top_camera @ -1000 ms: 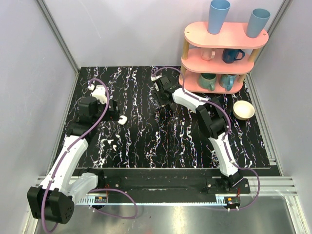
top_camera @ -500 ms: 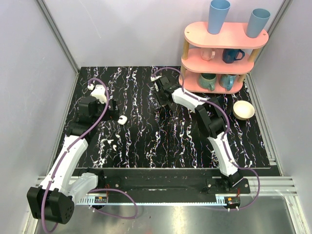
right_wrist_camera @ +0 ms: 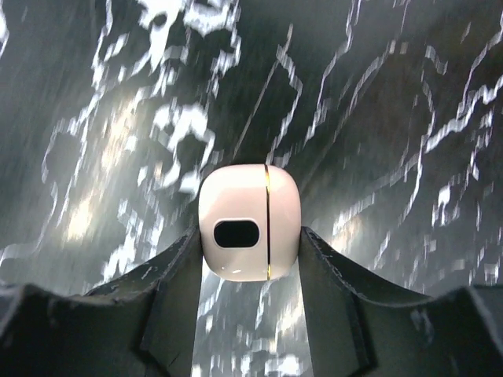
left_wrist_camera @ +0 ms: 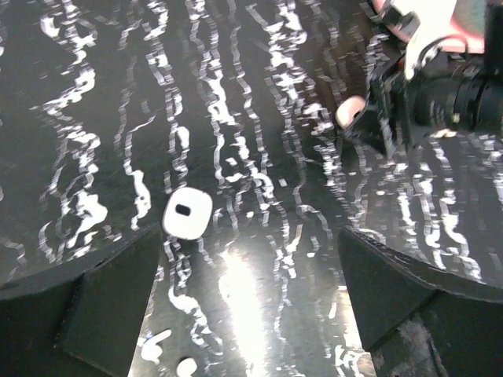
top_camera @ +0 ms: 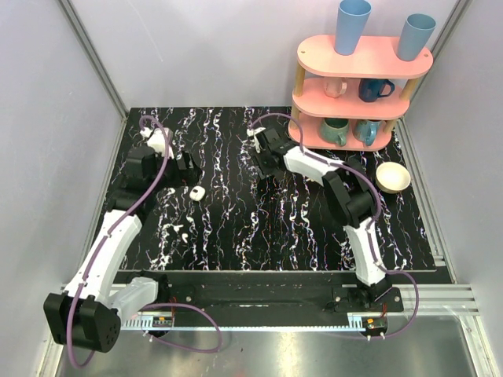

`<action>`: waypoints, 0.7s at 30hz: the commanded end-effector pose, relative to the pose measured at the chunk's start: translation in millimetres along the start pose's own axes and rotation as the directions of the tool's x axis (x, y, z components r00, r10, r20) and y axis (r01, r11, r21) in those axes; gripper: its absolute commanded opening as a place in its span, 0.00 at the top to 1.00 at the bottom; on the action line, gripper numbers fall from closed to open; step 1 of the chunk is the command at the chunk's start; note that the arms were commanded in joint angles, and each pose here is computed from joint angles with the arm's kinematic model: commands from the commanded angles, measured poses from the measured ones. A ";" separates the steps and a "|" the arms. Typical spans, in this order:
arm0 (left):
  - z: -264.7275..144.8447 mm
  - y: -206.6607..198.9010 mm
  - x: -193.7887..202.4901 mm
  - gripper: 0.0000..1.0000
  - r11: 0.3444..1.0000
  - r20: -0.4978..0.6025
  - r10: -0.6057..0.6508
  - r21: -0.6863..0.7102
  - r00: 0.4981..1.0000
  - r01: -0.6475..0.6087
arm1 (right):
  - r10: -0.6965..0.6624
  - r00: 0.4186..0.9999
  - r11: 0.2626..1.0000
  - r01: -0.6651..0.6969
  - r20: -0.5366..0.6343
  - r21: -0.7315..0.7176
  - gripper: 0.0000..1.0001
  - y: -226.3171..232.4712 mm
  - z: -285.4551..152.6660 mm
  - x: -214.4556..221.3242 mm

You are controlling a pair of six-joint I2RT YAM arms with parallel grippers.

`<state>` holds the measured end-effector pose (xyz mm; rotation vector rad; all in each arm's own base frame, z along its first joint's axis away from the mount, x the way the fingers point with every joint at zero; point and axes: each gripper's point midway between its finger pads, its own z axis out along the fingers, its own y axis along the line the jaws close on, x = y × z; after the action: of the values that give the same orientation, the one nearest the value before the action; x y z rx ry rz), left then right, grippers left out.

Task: Insert the wireless bluetooth earbuds into the charging case
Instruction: Pick up the charging case from the center of the board, then pass from the right arm to the left

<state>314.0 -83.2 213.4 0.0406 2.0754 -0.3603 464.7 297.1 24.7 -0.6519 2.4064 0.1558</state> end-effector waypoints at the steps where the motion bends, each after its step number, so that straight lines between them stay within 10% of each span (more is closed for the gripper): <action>1: -10.0 -56.1 -42.0 0.01 0.962 0.021 -0.080 0.264 0.997 0.071 | 0.004 0.966 0.996 0.018 0.259 -0.085 0.73 4.3 -103.6 -61.6; 8: -20.9 -97.8 -59.7 0.01 0.879 -0.036 -0.079 0.469 0.996 0.087 | 0.032 0.888 0.952 0.112 0.459 -0.285 0.76 35.1 -250.4 -78.4; 21: -20.4 -143.0 -78.5 0.01 0.762 -0.171 -0.104 0.620 0.980 0.189 | -0.111 0.855 0.912 0.291 0.507 -0.290 0.87 51.7 -296.6 -36.5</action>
<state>315.9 -193.9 290.4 0.2630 2.0604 -1.1002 315.2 283.7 290.3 -0.8187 1.8410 0.6374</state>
